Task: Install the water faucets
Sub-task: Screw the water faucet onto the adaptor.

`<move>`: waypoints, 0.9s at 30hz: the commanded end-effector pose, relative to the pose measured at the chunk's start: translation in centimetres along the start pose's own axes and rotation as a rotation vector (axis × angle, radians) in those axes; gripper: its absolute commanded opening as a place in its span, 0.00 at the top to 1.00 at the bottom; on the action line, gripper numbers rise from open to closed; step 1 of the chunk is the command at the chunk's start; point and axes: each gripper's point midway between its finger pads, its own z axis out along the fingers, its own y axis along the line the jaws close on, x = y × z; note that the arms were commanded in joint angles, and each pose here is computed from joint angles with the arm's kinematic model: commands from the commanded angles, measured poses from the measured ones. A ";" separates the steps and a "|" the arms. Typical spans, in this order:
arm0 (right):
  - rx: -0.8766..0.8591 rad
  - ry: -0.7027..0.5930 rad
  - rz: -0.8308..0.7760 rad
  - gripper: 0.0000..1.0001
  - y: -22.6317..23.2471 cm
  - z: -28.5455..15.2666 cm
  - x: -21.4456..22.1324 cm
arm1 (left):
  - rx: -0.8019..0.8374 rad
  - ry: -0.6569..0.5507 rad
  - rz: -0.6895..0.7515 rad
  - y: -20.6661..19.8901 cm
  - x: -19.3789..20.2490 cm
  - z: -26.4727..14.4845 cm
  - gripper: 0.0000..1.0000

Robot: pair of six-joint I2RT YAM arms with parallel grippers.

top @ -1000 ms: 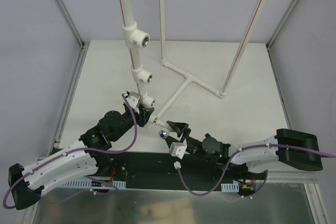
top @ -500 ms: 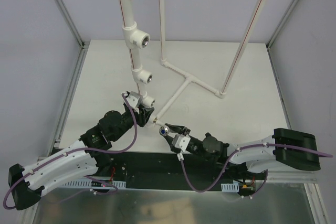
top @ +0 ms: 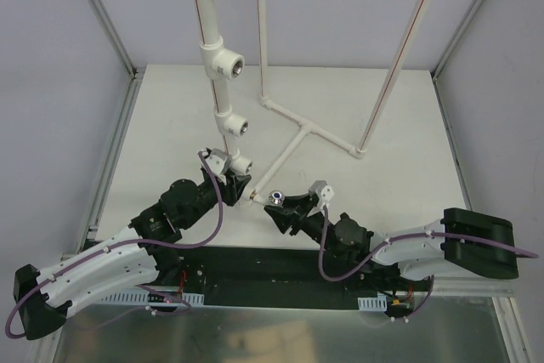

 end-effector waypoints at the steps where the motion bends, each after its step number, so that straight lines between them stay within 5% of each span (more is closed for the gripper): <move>1: 0.082 -0.085 0.461 1.00 -0.8 -0.2 -1.7 | 0.033 0.002 -0.176 -1.3 -0.2 0.0 1.00; 13: 0.294 0.032 1.263 1.00 -2.4 -1.6 3.7 | 0.037 0.008 -0.181 -1.5 -0.3 0.1 1.00; 24: 0.419 0.213 1.695 1.00 -0.6 -0.9 8.1 | 0.040 0.012 -0.184 -1.6 -0.5 0.1 1.00; 27: 0.378 0.224 1.740 0.82 -0.2 -0.6 8.4 | 0.035 0.014 -0.183 -1.5 -0.5 0.2 1.00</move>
